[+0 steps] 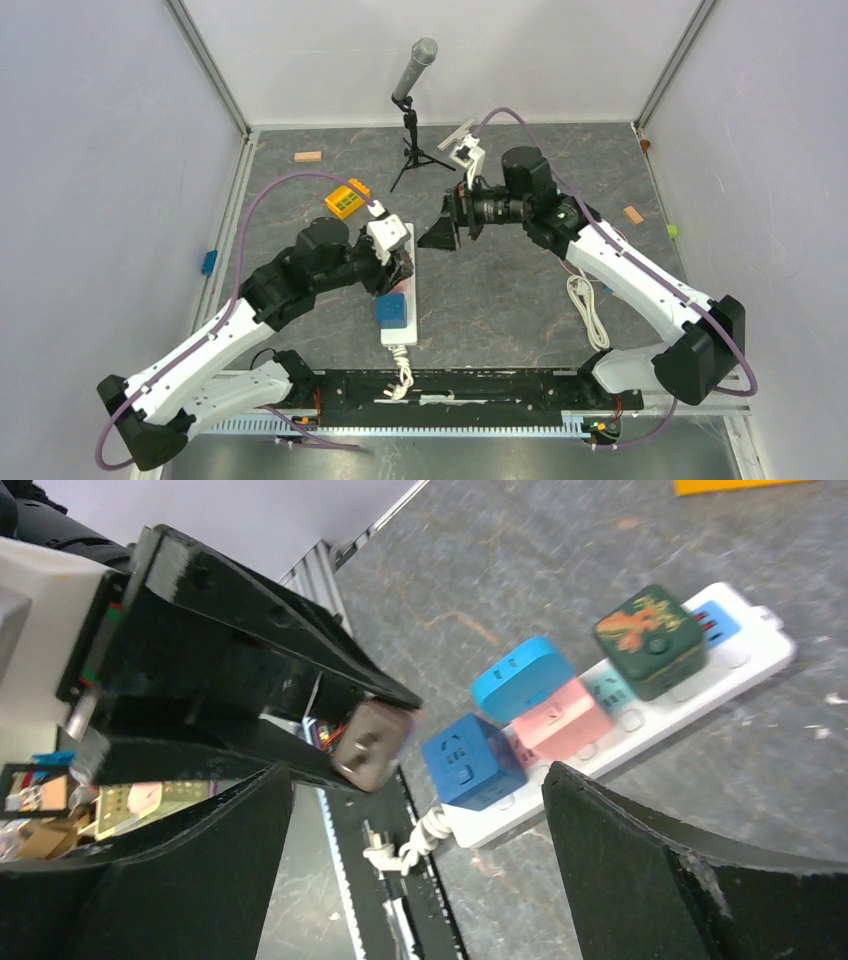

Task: Insert the plug
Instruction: Pick up the plug from the center of the board.

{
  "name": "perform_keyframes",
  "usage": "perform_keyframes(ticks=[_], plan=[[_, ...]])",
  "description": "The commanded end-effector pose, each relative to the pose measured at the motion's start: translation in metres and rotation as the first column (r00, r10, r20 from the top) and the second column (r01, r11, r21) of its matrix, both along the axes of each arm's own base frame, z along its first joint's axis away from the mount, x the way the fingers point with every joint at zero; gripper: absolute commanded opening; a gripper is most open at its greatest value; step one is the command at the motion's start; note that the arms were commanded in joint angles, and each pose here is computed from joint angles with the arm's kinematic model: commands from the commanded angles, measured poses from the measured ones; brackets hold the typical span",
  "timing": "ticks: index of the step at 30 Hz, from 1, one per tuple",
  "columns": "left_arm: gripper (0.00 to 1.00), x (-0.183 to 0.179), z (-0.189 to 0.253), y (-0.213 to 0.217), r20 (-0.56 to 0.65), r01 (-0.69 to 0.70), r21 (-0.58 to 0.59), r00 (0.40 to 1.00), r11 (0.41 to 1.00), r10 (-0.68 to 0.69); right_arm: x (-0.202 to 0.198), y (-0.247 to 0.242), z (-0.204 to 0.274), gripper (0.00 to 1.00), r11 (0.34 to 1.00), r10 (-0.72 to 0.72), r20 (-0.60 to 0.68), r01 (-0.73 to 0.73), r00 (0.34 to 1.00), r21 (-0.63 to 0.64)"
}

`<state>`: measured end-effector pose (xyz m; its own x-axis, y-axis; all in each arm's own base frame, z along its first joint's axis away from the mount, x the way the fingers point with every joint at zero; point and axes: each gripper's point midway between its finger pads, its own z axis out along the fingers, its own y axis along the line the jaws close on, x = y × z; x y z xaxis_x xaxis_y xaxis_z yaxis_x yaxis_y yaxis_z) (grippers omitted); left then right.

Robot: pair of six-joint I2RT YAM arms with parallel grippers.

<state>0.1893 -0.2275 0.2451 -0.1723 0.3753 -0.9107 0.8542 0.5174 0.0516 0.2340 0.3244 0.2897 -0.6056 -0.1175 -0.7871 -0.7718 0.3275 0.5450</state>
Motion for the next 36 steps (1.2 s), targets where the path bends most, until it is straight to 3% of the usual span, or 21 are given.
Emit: perform_keyframes(ticks=[1,13,16,20,21,25,26,27,28,33,36], plan=[[0.02,0.013,0.028,-0.015,0.153,0.012,0.022,0.988,1.000,-0.016,-0.011,0.018,0.010,0.96,0.999,0.031,-0.014,-0.031,0.999,0.012],[0.02,0.020,0.018,-0.025,0.178,-0.048,0.104,0.984,0.993,0.029,-0.021,0.043,-0.049,0.66,0.990,0.023,-0.163,-0.045,0.986,-0.130],[0.02,0.023,0.016,-0.023,0.177,-0.068,0.113,0.983,0.991,0.047,-0.027,0.044,-0.054,0.47,0.988,0.038,-0.174,-0.064,0.984,-0.144],[0.03,0.026,0.016,-0.021,0.178,-0.096,0.116,0.981,0.989,0.074,-0.028,0.042,-0.053,0.08,0.988,0.039,-0.163,-0.062,0.986,-0.140],[0.07,0.027,0.017,-0.021,0.175,-0.104,0.112,0.981,0.988,0.084,-0.028,0.042,-0.051,0.01,0.989,0.041,-0.153,-0.062,0.987,-0.134],[0.47,0.027,0.023,-0.021,0.152,-0.135,0.071,0.981,0.988,0.123,-0.023,0.039,-0.038,0.00,0.992,0.025,-0.081,-0.035,0.996,-0.117],[0.62,0.027,0.026,-0.022,0.141,-0.143,0.050,0.981,0.988,0.135,-0.021,0.037,-0.035,0.00,0.993,0.019,-0.059,-0.026,0.998,-0.116],[0.86,0.027,0.027,-0.022,0.126,-0.159,0.028,0.980,0.987,0.155,-0.019,0.034,-0.031,0.00,0.993,0.011,-0.036,-0.015,0.999,-0.114],[0.99,0.027,0.030,-0.022,0.108,-0.174,-0.004,0.979,0.985,0.173,-0.014,0.029,-0.030,0.00,0.992,-0.010,-0.013,0.008,1.000,-0.122],[1.00,0.018,0.043,-0.033,-0.033,-0.178,-0.212,0.984,0.961,0.175,0.007,-0.005,-0.017,0.00,0.993,-0.087,0.066,0.092,0.994,-0.076],[1.00,0.010,0.048,-0.039,-0.129,-0.134,-0.322,0.987,0.937,0.096,0.012,-0.021,-0.004,0.00,0.995,-0.094,0.108,0.097,0.990,-0.024]])
